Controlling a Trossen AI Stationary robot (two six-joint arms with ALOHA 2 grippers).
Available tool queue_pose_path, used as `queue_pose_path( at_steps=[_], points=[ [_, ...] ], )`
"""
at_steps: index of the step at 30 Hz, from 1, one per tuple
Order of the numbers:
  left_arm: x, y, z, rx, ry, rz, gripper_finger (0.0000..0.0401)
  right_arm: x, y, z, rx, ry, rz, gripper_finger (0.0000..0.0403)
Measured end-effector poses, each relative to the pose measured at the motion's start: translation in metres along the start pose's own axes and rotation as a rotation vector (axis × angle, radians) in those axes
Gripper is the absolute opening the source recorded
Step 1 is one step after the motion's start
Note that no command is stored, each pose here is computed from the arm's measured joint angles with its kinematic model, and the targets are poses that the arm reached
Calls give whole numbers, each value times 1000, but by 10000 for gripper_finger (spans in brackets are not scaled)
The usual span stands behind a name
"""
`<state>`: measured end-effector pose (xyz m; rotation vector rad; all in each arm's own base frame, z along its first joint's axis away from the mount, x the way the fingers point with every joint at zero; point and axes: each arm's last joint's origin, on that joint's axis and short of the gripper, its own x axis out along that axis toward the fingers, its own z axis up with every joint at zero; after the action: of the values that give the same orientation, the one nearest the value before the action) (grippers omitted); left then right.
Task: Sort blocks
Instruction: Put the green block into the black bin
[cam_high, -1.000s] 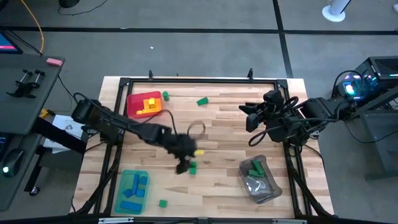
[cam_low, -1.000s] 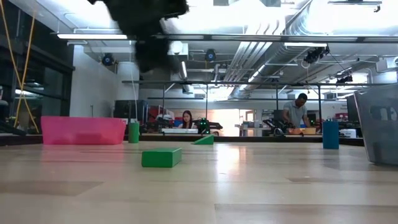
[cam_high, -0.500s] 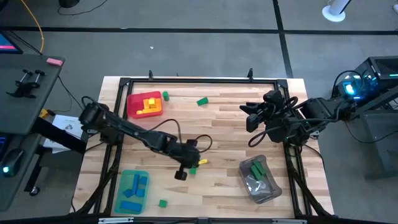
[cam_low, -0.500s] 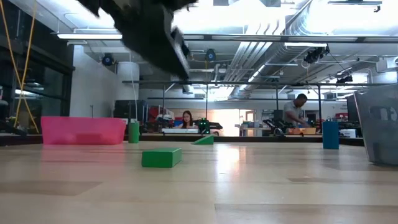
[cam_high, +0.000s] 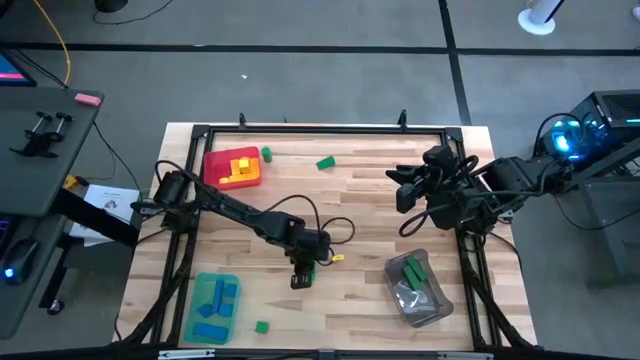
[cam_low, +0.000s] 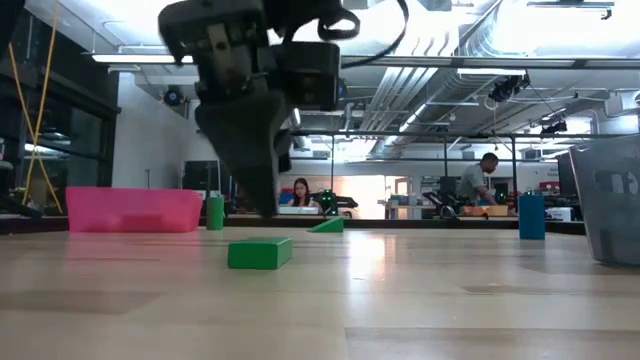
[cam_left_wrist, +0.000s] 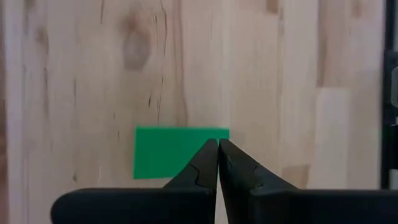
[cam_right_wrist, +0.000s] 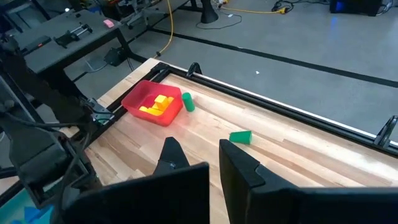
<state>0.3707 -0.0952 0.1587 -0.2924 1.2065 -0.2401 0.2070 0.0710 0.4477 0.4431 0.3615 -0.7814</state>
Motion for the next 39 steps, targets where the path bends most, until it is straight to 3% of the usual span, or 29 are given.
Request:
queue_pose_path(
  at_steps=[13, 16, 21, 27, 30, 32, 34, 39],
  points=[
    [19, -1, -5, -9, 56, 2, 0, 0, -1, 0, -12, 2, -9, 0],
    [18, 1, -8, 43, 91, 22, 0, 0, -1, 0, -12, 2, -9, 0],
    [6, 5, -21, 267, 222, 160, 0, 0, -2, -1, -16, 4, -11, 0],
    [-12, 18, -36, 640, 454, 467, 0, 0, -2, -1, -18, 5, -12, 0],
    [-25, 19, -37, 719, 496, 569, 0, 0, -2, -1, -19, 6, -12, 0],
    [-39, 19, -37, 695, 483, 576, 0, 1, -1, -1, -22, 6, -14, 0],
    [-49, 21, -34, 586, 415, 547, 0, 1, 0, -2, -27, 9, -17, 0],
    [-63, 42, -25, 115, 150, 407, 0, 5, 4, -7, -57, 21, -36, 0]
  ],
)
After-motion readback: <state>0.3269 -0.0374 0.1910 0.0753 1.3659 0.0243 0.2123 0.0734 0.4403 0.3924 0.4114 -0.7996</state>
